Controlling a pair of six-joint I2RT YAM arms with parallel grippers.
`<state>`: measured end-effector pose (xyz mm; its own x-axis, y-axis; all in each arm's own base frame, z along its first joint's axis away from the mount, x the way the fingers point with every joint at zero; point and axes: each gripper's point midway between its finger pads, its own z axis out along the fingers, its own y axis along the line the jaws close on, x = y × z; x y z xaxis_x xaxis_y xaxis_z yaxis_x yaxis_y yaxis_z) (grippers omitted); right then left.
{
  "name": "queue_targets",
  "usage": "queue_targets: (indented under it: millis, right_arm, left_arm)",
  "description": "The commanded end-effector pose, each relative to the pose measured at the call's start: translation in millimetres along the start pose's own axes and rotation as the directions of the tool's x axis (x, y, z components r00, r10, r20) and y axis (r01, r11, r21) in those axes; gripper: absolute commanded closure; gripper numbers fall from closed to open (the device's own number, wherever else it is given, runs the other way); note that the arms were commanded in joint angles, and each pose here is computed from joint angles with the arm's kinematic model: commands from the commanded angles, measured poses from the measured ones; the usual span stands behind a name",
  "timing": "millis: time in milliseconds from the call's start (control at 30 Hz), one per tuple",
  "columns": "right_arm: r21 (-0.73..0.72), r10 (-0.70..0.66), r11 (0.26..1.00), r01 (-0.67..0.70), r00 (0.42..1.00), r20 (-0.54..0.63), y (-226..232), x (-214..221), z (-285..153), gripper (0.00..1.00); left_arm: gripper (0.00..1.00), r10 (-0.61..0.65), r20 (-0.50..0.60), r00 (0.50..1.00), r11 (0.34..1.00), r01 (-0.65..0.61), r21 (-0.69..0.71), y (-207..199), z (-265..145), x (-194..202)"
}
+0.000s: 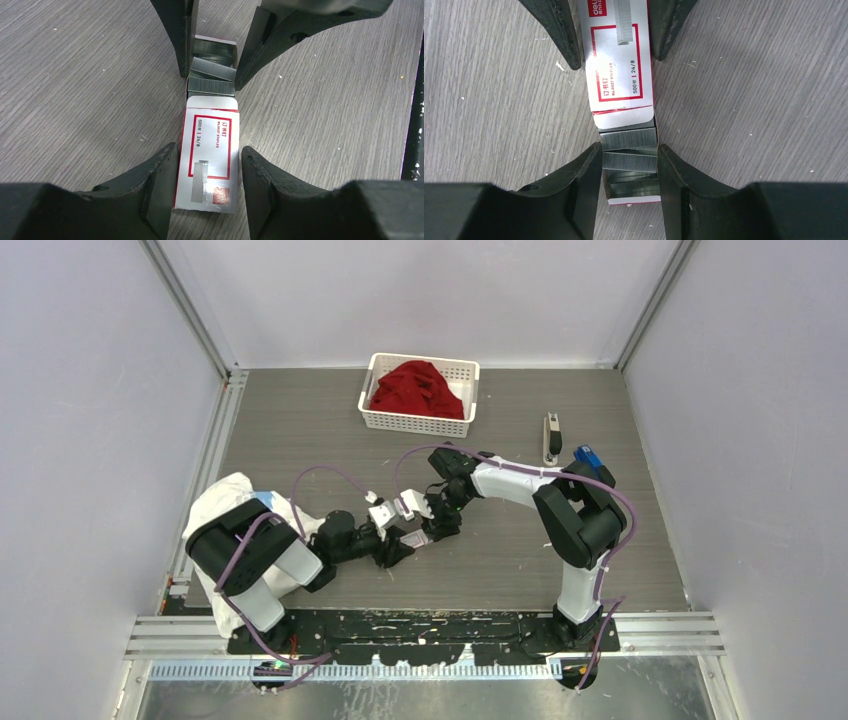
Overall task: Unload the staples from the stapler
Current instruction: Close the staple box at the center of the board.
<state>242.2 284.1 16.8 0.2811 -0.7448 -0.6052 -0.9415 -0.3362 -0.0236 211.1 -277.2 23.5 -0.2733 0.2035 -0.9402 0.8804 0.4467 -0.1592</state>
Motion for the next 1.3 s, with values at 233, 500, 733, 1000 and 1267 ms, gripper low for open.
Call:
queue_targets:
  millis: [233,500,733,1000,1267]
  right_arm:
    - [0.019,-0.019,1.0,0.02,0.999,-0.044,-3,7,4,0.53]
    - [-0.026,-0.035,0.999,0.035,0.999,-0.021,8,4,7,0.42]
    - [-0.038,-0.039,0.999,0.038,0.999,-0.028,10,4,12,0.42]
    - [-0.009,-0.028,1.0,0.028,0.999,-0.039,4,4,13,0.48]
    - [-0.028,-0.045,0.999,0.044,0.999,-0.03,8,1,16,0.5]
  left_arm:
    - [0.52,-0.031,-0.108,0.994,0.997,0.038,0.062,-13,2,26]
    - [0.52,-0.028,-0.11,0.994,0.998,0.034,0.054,-11,2,27]
    - [0.51,-0.027,-0.113,0.993,0.998,0.032,0.05,-10,2,28]
    - [0.51,-0.022,-0.124,0.992,0.998,0.029,0.056,-11,4,30]
    - [0.52,-0.014,-0.129,0.992,0.997,0.023,0.072,-13,5,30]
